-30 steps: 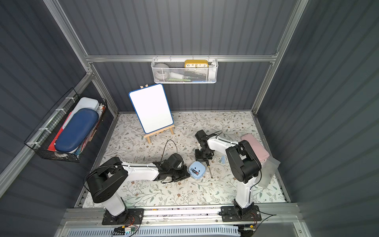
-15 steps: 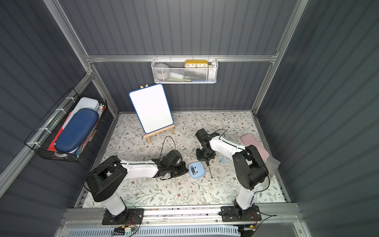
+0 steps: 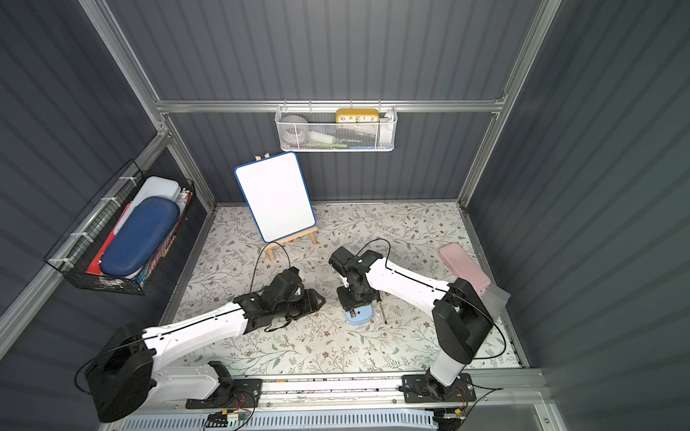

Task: Remove the battery from the alarm

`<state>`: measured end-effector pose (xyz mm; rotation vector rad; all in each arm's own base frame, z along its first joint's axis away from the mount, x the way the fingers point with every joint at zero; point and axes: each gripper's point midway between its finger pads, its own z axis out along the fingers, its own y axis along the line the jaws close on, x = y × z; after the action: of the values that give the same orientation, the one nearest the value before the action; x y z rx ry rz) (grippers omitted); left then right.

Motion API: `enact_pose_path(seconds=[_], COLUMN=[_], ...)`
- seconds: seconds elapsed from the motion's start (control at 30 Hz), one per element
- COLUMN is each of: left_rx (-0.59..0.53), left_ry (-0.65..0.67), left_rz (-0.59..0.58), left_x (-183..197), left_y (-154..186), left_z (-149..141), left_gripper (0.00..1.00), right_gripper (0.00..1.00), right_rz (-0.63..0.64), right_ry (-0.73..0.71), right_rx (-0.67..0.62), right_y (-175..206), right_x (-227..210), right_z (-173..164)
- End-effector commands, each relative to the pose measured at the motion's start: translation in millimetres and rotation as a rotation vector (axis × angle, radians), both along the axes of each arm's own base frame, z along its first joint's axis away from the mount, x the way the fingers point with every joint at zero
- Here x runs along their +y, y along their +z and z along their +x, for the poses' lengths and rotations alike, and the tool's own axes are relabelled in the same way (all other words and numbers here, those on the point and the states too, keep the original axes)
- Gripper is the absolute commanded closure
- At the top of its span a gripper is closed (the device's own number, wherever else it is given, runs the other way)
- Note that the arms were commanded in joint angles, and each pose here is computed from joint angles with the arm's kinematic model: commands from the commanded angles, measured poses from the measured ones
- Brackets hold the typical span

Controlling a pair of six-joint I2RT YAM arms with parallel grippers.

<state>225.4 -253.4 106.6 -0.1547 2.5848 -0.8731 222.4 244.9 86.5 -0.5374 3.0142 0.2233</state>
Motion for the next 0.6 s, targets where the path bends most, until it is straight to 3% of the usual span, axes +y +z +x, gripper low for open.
enact_pose_path(seconds=[0.0,0.57], left_rx=[-0.045,-0.052], left_ry=[0.026,0.012], left_rz=[0.087,0.083], left_x=[28.4,25.5], left_y=[3.6,6.0], left_z=[-0.7,1.4], left_gripper=[0.43,0.42], right_gripper=[0.57,0.6], right_rz=[-0.071,-0.11], right_ry=[-0.013,-0.013], right_rx=[0.016,0.057], right_y=[-8.4,-33.3], right_x=[-5.7,-3.2], right_z=[-4.1,-10.4])
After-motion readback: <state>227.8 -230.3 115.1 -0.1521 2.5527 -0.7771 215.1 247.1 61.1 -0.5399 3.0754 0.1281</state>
